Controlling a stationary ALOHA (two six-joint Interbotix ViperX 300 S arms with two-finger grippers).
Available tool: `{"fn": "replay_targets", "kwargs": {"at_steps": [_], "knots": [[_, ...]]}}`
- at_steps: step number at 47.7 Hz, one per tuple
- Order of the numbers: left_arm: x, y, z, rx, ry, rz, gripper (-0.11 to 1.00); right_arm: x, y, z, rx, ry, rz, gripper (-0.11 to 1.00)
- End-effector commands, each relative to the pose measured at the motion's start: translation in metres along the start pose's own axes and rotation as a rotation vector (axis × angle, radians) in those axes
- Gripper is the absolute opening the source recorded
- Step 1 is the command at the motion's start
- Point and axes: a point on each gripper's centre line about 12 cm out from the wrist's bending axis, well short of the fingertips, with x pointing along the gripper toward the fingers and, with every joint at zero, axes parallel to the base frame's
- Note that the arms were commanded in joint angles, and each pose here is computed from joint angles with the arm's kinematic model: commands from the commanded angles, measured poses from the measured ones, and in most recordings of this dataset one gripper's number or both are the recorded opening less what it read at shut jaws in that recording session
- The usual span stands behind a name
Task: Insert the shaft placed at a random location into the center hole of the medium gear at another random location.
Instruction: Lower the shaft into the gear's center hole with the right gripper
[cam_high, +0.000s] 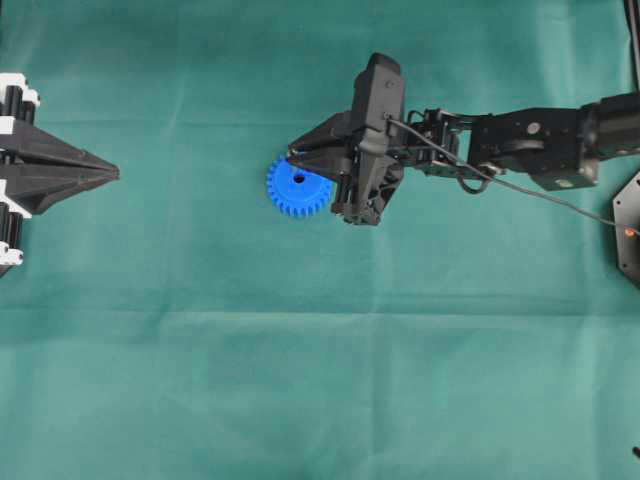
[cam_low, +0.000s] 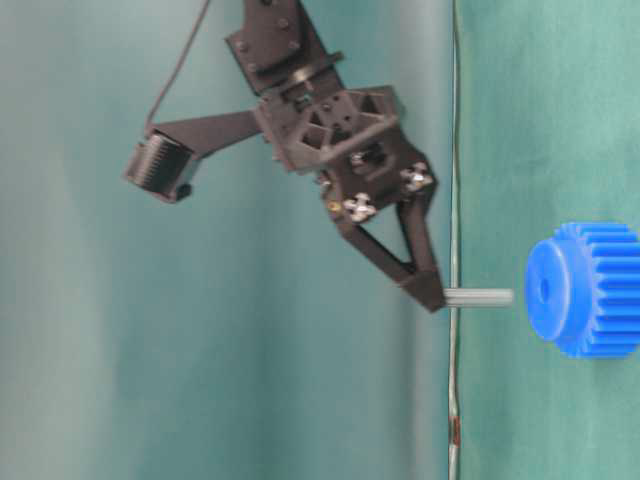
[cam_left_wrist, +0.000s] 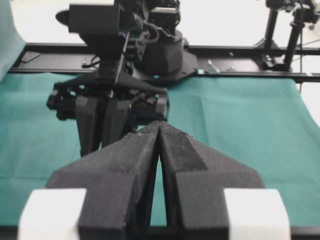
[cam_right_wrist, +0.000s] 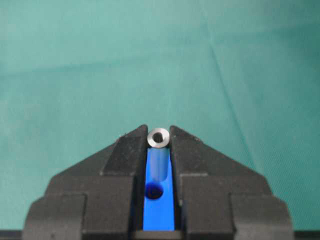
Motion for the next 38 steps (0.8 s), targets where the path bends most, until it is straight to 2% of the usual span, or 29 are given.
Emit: {"fn": "replay_targets", "kwargs": {"at_steps": [1, 10, 24, 38], "knots": [[0.002, 0.0, 0.009, 0.003, -0.021, 0.001, 0.0, 0.005, 0.002, 0.011, 0.013, -0.04, 0.001, 0.13], [0.002, 0.001, 0.008, 0.005, -0.02, 0.004, 0.0, 0.006, 0.001, 0.007, 0.02, -0.03, -0.002, 0.13], [0.003, 0.001, 0.008, 0.005, -0.017, 0.007, 0.0, -0.011, 0.002, 0.028, 0.006, -0.087, 0.004, 0.13], [0.002, 0.001, 0.008, 0.003, -0.02, 0.007, 0.0, -0.01, 0.003, 0.015, 0.017, -0.058, 0.004, 0.13]]}}
